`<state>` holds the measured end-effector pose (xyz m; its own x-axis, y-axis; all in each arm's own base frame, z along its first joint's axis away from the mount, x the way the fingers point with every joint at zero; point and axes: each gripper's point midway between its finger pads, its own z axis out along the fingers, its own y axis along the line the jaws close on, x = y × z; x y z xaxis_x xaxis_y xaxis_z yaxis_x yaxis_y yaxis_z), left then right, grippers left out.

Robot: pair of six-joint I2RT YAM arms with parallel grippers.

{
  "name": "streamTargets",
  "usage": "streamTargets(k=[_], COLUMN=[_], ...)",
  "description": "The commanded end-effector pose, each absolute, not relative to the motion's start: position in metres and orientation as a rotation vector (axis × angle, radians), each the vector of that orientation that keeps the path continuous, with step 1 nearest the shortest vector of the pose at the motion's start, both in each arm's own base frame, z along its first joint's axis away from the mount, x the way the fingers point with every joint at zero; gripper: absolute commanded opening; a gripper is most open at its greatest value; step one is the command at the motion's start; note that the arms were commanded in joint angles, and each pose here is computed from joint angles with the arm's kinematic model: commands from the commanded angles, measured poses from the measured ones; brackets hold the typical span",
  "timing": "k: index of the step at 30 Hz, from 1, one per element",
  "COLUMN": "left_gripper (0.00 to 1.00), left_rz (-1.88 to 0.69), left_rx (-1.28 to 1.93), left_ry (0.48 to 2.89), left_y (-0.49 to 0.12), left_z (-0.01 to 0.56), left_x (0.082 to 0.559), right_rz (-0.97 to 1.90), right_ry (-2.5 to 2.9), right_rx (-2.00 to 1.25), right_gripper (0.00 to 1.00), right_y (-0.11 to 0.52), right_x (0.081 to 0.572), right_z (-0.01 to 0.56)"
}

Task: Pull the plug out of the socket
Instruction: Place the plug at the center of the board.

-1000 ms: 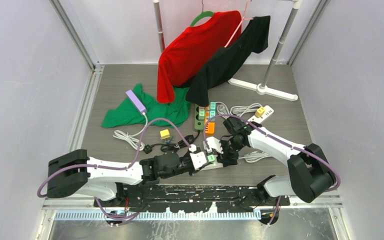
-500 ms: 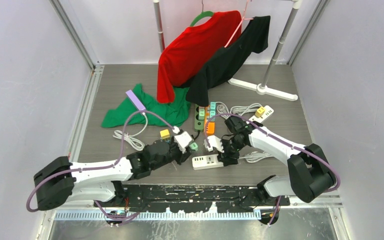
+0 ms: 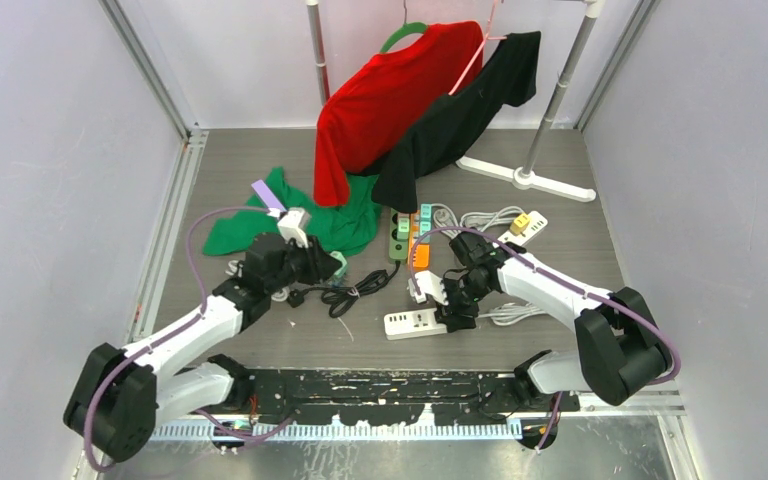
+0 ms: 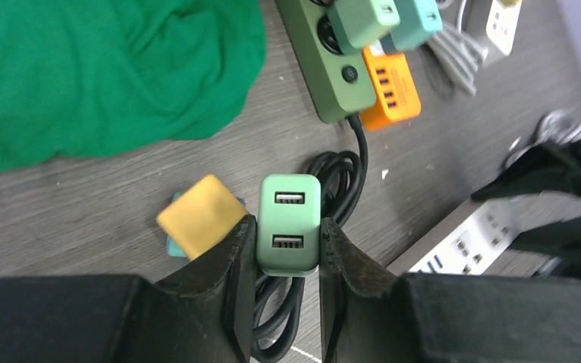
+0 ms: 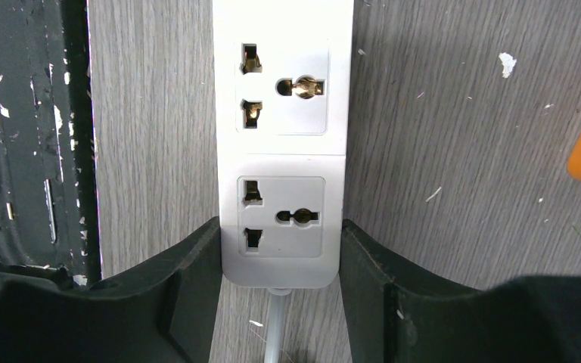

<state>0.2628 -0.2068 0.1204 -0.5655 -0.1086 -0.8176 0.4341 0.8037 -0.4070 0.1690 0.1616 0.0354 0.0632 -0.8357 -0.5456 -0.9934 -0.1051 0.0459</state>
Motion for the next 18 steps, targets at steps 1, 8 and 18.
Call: streamTargets(k=[1,8,18], left_gripper=[0.00,0.00,0.05], left_rz=[-1.054,-1.228,-1.226], left_rx=[-0.007,-0.195,-0.183], left_ry=[2.050,2.059,2.148], left_y=[-0.210,-0.194,-0.192], left_z=[0.152,0.149,0.134], left_x=[0.277,0.292,0.290], right_rz=[0.666,0.669,0.672], right_ry=[1.819,1.822,1.827], right_rx=[-1.984,-1.988,-1.990], right_gripper=[0.18,0.18,0.18], right_y=[0.165,0.165,0.165], right_x=[0.169,0.169,0.169], right_z=[0.043,0.041,0.040])
